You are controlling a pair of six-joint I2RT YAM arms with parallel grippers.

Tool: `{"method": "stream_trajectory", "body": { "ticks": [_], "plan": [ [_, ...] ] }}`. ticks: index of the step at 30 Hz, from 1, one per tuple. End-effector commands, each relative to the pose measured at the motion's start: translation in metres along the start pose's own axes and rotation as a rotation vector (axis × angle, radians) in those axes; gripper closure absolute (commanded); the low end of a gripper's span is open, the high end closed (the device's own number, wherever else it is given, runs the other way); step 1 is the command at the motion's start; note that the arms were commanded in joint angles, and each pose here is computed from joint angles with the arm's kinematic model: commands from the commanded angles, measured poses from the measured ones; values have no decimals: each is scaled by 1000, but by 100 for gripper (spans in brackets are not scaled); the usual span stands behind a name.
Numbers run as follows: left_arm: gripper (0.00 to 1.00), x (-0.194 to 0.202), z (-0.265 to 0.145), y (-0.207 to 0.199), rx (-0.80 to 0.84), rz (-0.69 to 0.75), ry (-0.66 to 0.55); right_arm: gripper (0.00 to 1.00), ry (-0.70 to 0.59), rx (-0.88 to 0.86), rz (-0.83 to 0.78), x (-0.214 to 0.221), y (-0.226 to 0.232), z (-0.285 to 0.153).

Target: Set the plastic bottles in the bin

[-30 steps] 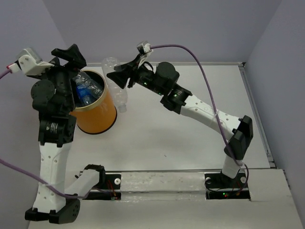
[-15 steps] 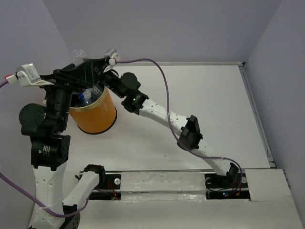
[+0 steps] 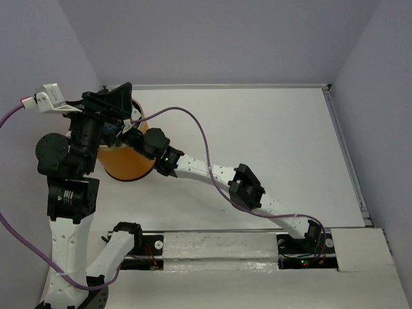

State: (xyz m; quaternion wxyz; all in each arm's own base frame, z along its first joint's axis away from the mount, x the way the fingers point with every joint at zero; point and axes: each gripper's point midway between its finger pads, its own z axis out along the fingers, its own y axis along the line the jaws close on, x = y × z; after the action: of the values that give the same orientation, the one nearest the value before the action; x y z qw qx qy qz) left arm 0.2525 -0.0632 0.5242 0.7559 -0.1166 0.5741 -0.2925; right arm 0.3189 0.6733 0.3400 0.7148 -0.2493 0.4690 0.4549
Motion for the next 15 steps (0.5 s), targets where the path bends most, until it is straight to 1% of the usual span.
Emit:
{"method": "stream_trajectory", "body": {
  "ticks": [1, 2, 3, 4, 5, 8, 9, 10, 13, 14, 15],
  "plan": [
    [1, -16, -6, -13, 40, 8, -43, 59, 52, -3, -104, 3, -7, -5],
    [1, -17, -7, -12, 33, 15, -46, 53, 61, -1, -111, 5, -7, -7],
    [1, -18, -7, -7, 7, 27, -48, 35, 81, 4, -117, 7, -9, -12],
    [1, -18, -8, -5, -4, 28, -51, 27, 84, 6, -118, 4, -9, -13],
    [1, -19, -9, -3, -15, 31, -54, 17, 86, 6, -113, -1, -9, -14],
    [1, -23, -12, 1, -41, 47, -61, 11, 73, -31, -85, -30, 0, -10],
    [1, -28, -10, 7, -83, 56, -81, 11, 78, -43, -75, -48, 4, -6],
    [1, -38, -13, 4, -88, 64, -101, 10, 79, -55, -66, -57, 7, -5],
    [1, -54, -18, 12, -151, 98, -146, 6, 85, -102, -19, -81, 18, -6],
    [1, -60, -21, 11, -161, 106, -161, 5, 71, -108, 1, -99, 21, -7],
    [1, -63, -21, 13, -175, 107, -173, 5, 73, -122, 34, -106, 25, -9]
  ]
}}
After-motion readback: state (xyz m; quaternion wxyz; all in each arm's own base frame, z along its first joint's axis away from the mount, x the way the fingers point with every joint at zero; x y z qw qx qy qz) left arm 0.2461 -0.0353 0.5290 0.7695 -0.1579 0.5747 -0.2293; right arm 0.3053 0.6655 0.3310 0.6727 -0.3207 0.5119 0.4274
